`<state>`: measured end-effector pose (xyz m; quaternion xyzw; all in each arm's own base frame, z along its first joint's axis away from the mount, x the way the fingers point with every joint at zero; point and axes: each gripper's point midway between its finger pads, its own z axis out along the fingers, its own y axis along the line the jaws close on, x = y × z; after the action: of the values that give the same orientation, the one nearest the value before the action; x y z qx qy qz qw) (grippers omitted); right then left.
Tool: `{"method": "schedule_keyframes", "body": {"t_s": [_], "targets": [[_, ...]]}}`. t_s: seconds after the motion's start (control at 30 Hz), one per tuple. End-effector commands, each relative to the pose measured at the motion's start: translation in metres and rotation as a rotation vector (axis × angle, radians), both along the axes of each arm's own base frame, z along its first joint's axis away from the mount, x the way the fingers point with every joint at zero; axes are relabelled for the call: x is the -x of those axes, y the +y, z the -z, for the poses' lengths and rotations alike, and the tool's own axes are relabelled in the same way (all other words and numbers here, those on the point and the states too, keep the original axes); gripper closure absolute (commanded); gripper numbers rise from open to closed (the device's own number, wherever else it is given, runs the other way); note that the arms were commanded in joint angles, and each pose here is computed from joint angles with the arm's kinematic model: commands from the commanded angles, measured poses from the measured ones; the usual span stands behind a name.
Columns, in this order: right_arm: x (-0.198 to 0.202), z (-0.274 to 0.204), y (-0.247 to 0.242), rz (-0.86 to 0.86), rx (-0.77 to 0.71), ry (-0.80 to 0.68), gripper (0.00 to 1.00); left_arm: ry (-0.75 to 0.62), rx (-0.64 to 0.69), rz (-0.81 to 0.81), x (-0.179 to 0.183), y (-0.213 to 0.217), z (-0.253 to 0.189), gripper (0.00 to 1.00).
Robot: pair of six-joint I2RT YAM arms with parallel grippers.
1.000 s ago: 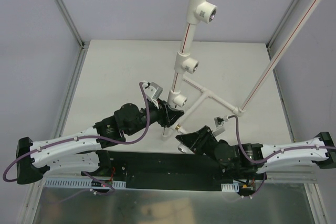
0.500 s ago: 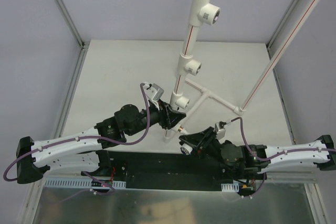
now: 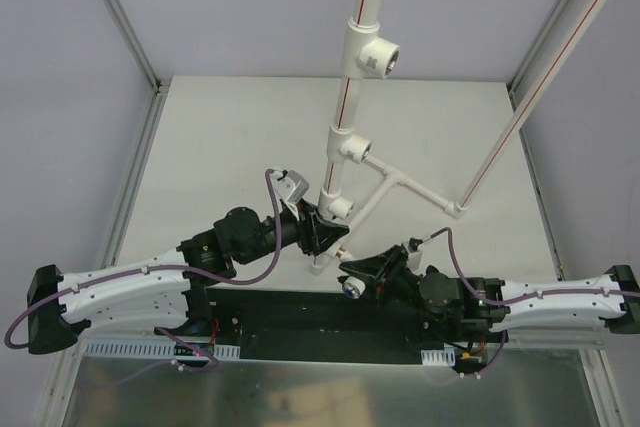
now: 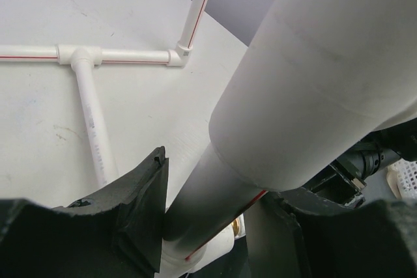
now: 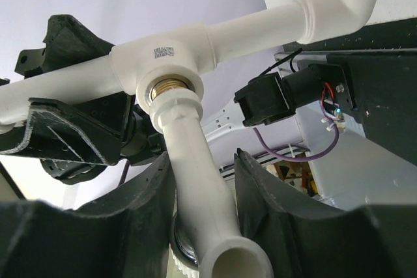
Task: Install the water faucets
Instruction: Install the water faucet onto the adaptor.
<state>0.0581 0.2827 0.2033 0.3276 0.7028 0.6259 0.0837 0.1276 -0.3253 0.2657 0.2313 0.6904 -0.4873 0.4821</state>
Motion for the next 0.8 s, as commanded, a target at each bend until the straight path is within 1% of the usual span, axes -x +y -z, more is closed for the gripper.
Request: {"method": "schedule_keyframes", "body": {"t_s": [0.0, 0.27, 0.43, 0.77], "targets": [[-0.031, -0.038, -0.004, 0.138, -0.21, 0.087, 1.0, 0.134, 0.111, 0.198, 0.05, -0.007, -0.016, 1.0], [-0.037, -0.043, 0.004, 0.109, -0.237, 0.124, 1.0, 0.138, 0.068, 0.195, 0.052, 0.0, 0.003, 1.0], [-0.039, -0.039, 0.008, 0.105, -0.239, 0.146, 1.0, 0.134, 0.072, 0.196, 0.052, 0.001, 0.002, 1.0], [-0.041, -0.046, 0.013, 0.105, -0.336, 0.195, 1.0, 0.124, 0.08, 0.183, 0.052, 0.007, 0.003, 1.0]]}}
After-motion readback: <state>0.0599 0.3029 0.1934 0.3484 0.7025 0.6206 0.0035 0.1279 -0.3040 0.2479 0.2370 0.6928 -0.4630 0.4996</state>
